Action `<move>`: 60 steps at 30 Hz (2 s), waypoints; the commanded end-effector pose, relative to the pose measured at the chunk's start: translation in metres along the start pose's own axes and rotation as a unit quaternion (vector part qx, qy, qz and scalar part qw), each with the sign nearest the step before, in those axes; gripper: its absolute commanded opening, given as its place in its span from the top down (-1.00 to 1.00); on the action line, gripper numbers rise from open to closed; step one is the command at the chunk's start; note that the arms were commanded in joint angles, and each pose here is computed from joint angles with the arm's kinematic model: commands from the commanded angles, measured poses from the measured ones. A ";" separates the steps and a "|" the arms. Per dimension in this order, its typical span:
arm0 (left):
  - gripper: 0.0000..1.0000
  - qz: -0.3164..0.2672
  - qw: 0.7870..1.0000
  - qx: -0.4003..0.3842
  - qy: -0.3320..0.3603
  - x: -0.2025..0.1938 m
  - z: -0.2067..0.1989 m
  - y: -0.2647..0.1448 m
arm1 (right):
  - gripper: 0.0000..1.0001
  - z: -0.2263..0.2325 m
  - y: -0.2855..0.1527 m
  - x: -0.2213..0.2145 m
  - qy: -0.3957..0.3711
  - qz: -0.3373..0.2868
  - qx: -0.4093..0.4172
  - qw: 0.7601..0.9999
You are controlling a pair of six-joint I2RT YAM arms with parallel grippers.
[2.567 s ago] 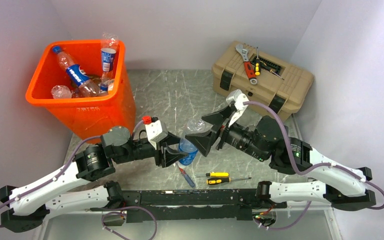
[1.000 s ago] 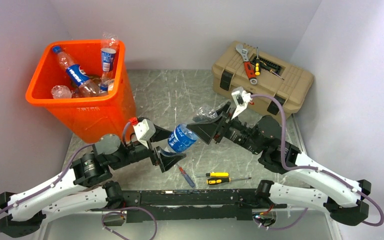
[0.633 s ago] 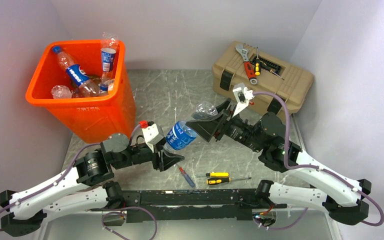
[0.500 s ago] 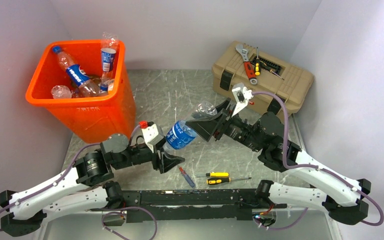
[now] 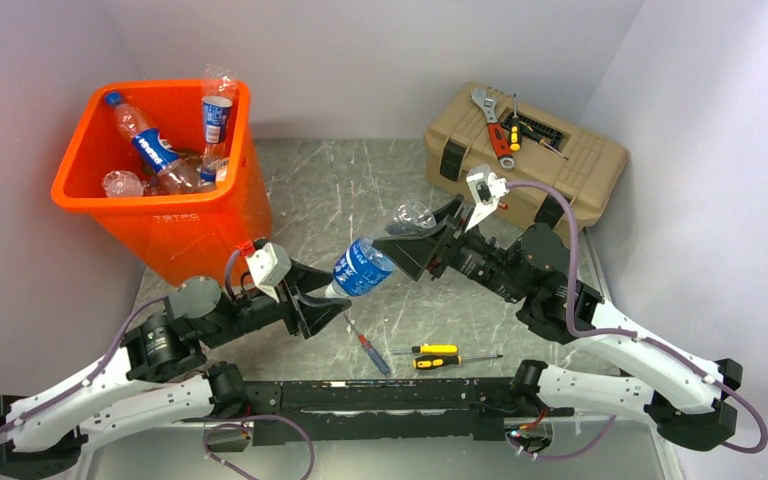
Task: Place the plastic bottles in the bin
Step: Place the plastic bottle in the trash bin.
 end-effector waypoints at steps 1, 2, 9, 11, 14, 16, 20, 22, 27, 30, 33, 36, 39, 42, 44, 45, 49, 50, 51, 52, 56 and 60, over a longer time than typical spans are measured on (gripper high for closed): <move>-0.04 -0.030 0.999 0.006 -0.009 0.012 -0.001 -0.002 | 0.40 0.002 -0.003 0.008 -0.011 -0.023 0.002 1.000; 0.15 -0.031 0.999 0.008 -0.010 0.012 -0.001 -0.002 | 0.41 0.002 -0.003 0.008 -0.011 -0.022 0.003 1.000; 1.00 -0.029 1.000 0.001 -0.006 0.012 -0.002 0.000 | 0.28 0.001 -0.005 0.006 -0.009 -0.019 0.001 1.000; 1.00 -0.035 0.999 0.018 -0.003 0.017 0.000 -0.001 | -0.39 0.001 -0.005 0.007 -0.013 -0.012 -0.003 1.000; 1.00 -0.053 0.994 0.094 0.016 0.041 0.010 -0.004 | -0.99 -0.004 -0.008 0.011 -0.026 -0.004 -0.045 0.999; 1.00 -0.057 0.987 0.143 0.039 0.066 0.015 -0.006 | -1.00 -0.007 -0.013 0.012 -0.036 -0.004 -0.060 0.998; 1.00 -0.060 0.968 0.220 0.101 0.117 0.021 -0.002 | -1.00 -0.012 -0.028 0.016 -0.052 -0.015 -0.087 0.995; 1.00 -0.079 0.950 0.270 0.138 0.156 0.024 -0.004 | -1.00 -0.016 -0.035 0.016 -0.057 -0.022 -0.103 0.993; 1.00 -0.054 0.848 0.472 0.236 0.223 0.041 0.003 | -1.00 -0.026 -0.048 0.008 -0.063 -0.027 -0.133 0.989; 1.00 -0.039 0.790 0.556 0.256 0.246 0.051 -0.001 | -1.00 -0.031 -0.050 0.000 -0.063 -0.019 -0.141 0.988; 1.00 0.020 0.768 0.601 0.221 0.244 0.084 -0.010 | -1.00 -0.034 -0.047 -0.008 -0.060 -0.009 -0.139 0.988; 1.00 0.051 0.744 0.642 0.176 0.226 0.122 -0.024 | -1.00 -0.035 -0.044 -0.013 -0.059 -0.003 -0.135 0.989; 1.00 0.060 0.719 0.685 0.100 0.212 0.163 -0.047 | -1.00 -0.035 -0.041 -0.016 -0.058 0.004 -0.130 0.990; 1.00 0.041 0.692 0.719 0.037 0.199 0.192 -0.069 | -1.00 -0.034 -0.040 -0.018 -0.058 0.016 -0.120 0.991; 1.00 0.023 0.680 0.733 0.013 0.192 0.199 -0.080 | -1.00 -0.035 -0.040 -0.022 -0.057 0.022 -0.121 0.991; 1.00 0.025 0.673 0.740 0.004 0.185 0.206 -0.083 | -1.00 -0.036 -0.040 -0.024 -0.056 0.024 -0.122 0.991; 0.99 0.014 0.648 0.762 -0.015 0.159 0.219 -0.094 | -1.00 -0.040 -0.041 -0.029 -0.058 0.030 -0.128 0.990; 0.86 0.012 0.647 0.762 -0.016 0.154 0.219 -0.095 | -1.00 -0.040 -0.041 -0.029 -0.059 0.030 -0.129 0.989; 0.73 0.007 0.646 0.763 -0.016 0.152 0.219 -0.096 | -1.00 -0.041 -0.042 -0.030 -0.060 0.029 -0.131 0.989; 0.58 0.004 0.646 0.764 -0.015 0.151 0.218 -0.097 | -1.00 -0.042 -0.042 -0.031 -0.060 0.029 -0.133 0.989; -0.35 0.007 0.661 0.750 -0.015 0.153 0.215 -0.095 | -1.00 -0.046 -0.041 -0.036 -0.059 0.033 -0.140 0.988; -0.84 -0.009 0.691 0.723 -0.018 0.161 0.208 -0.091 | -1.00 -0.047 -0.037 -0.039 -0.057 0.034 -0.142 0.988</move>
Point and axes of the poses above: each gripper's point midway between its finger pads, its own y axis out along the fingers, its own z axis along the line the jaws close on, x = y × z, the point moved 9 cm from there along -y, back along the fingers
